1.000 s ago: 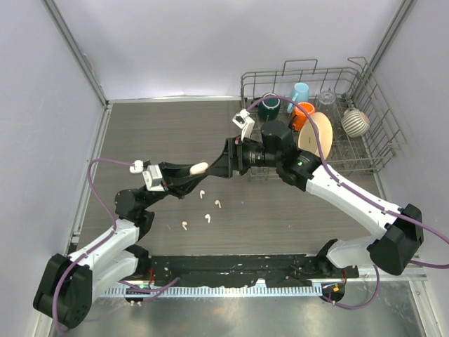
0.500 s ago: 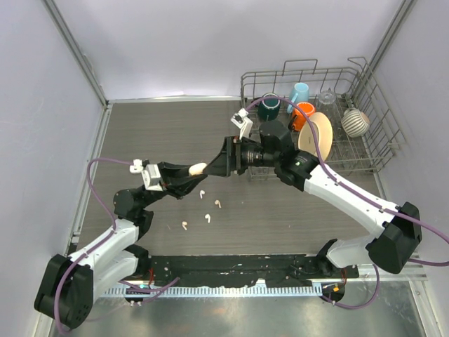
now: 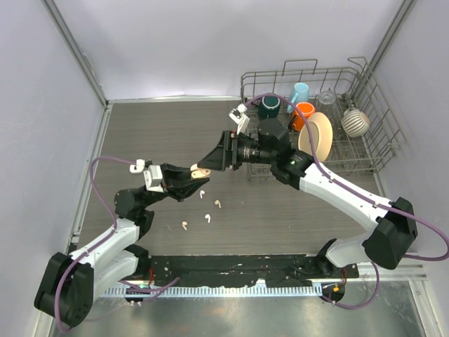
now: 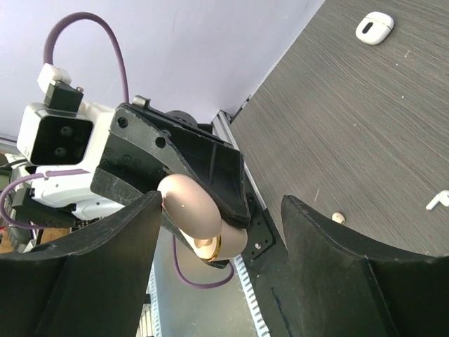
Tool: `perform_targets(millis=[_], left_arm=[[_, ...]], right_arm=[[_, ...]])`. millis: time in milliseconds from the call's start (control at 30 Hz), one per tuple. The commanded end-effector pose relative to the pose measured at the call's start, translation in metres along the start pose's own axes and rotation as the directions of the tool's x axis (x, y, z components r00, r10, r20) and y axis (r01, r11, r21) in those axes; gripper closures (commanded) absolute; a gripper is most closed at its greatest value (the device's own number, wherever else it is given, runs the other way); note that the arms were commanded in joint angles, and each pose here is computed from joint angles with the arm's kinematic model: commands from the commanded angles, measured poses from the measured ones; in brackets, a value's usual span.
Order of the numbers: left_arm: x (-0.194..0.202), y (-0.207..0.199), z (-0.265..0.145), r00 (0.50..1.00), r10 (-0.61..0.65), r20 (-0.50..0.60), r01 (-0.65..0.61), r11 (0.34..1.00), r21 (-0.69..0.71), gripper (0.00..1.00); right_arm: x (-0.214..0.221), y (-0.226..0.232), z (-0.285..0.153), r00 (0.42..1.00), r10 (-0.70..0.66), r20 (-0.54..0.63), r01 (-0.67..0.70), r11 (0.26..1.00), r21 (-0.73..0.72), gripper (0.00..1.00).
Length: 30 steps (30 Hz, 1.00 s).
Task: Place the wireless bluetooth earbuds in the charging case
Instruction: Open the charging case.
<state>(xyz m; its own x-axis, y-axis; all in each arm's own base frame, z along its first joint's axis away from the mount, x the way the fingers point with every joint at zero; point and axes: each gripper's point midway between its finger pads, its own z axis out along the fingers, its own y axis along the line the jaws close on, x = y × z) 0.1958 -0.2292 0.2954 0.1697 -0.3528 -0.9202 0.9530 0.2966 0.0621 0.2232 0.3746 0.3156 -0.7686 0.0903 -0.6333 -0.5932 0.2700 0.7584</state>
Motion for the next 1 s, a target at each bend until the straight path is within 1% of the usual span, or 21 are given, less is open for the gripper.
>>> perform_targets(millis=[0, 100, 167, 433, 633, 800, 967], left_arm=[[-0.011, 0.005, 0.001, 0.997, 0.069, 0.042, -0.068, 0.997, -0.033, 1.00], [-0.007, 0.011, -0.003, 0.997, 0.069, 0.024, -0.067, 0.995, -0.080, 1.00], [-0.009, 0.013, -0.005, 0.995, 0.096, 0.023, -0.094, 0.991, -0.099, 1.00], [-0.014, 0.025, -0.011, 0.988, 0.151, 0.010, -0.147, 0.971, -0.189, 1.00], [-0.021, 0.026, -0.008, 0.984, 0.176, 0.019, -0.170, 0.968, -0.186, 1.00], [-0.028, 0.027, -0.006, 0.981, 0.190, 0.031, -0.180, 0.965, -0.191, 1.00], [-0.034, 0.028, -0.004, 0.979, 0.200, 0.042, -0.188, 0.963, -0.193, 1.00]], right_arm=[[-0.021, 0.027, -0.002, 0.997, -0.041, 0.069, 0.048, 0.994, -0.093, 0.26], [-0.027, 0.040, -0.007, 0.995, -0.053, 0.080, 0.063, 0.990, -0.129, 0.25], [-0.029, 0.045, -0.008, 0.995, -0.052, 0.080, 0.063, 0.988, -0.143, 0.25], [-0.016, 0.044, -0.013, 1.000, -0.003, 0.020, 0.006, 0.989, -0.146, 0.25], [-0.006, 0.037, -0.008, 0.997, 0.062, -0.033, -0.067, 0.986, -0.150, 0.25], [-0.001, 0.037, -0.005, 0.994, 0.090, -0.060, -0.099, 0.981, -0.167, 0.30], [0.006, 0.025, -0.001, 0.990, 0.115, -0.080, -0.126, 0.982, -0.138, 0.34]])
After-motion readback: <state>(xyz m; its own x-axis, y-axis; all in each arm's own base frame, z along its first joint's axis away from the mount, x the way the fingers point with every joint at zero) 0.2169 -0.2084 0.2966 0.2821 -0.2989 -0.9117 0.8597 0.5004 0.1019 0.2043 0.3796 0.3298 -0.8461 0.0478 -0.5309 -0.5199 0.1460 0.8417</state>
